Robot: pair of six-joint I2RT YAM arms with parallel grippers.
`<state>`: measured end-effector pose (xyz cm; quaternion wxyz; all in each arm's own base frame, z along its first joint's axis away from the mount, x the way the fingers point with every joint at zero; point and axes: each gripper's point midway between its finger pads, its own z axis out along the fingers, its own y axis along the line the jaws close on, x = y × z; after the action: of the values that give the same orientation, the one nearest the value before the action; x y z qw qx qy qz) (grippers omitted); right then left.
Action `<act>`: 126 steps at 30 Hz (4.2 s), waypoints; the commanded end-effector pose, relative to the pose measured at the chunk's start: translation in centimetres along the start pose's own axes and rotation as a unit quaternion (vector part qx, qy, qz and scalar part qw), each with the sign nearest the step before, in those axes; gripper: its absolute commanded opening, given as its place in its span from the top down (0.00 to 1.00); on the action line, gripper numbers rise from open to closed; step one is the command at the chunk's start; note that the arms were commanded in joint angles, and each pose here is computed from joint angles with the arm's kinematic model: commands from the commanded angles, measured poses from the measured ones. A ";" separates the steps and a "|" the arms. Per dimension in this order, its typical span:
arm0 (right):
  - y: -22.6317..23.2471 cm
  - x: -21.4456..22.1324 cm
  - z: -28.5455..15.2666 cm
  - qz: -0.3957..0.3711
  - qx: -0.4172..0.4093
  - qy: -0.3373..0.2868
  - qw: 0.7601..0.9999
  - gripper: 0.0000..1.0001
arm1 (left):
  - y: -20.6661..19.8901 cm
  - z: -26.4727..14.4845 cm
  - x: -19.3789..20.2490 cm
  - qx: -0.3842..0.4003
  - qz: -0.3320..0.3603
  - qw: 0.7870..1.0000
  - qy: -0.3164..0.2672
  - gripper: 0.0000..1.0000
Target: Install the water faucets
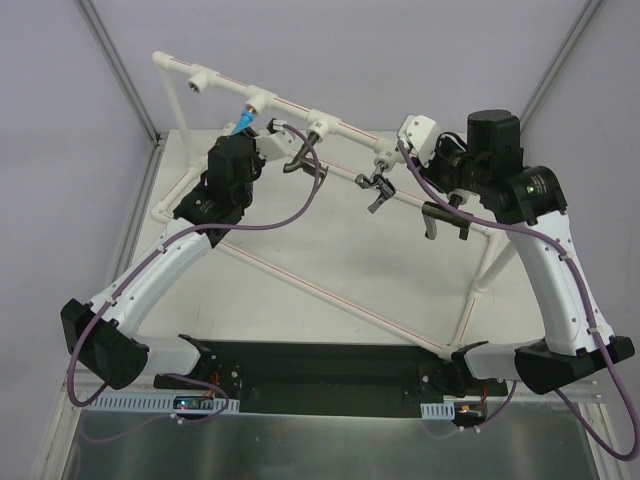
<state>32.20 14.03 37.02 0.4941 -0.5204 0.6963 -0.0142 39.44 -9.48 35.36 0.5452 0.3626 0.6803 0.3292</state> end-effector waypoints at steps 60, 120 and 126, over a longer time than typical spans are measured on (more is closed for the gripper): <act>2.9 -0.8 -2.1 0.027 -0.025 -0.014 0.999 0.95 | 4.8 -5.1 -3.6 0.091 -0.409 0.892 -0.169 1.00; 10.6 -17.1 -7.7 -0.002 -0.264 -0.345 0.901 0.99 | -2.5 -25.0 -22.5 0.657 -0.385 0.525 -0.380 0.70; 9.1 -17.4 -7.5 0.020 -0.227 -0.353 0.907 0.99 | 1.4 -20.5 -19.1 0.548 -0.529 0.527 -0.378 0.38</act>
<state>19.73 27.50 45.49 0.5387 -0.5938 0.4897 0.3426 20.40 -30.00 46.28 0.4274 0.3497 0.5604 -0.6172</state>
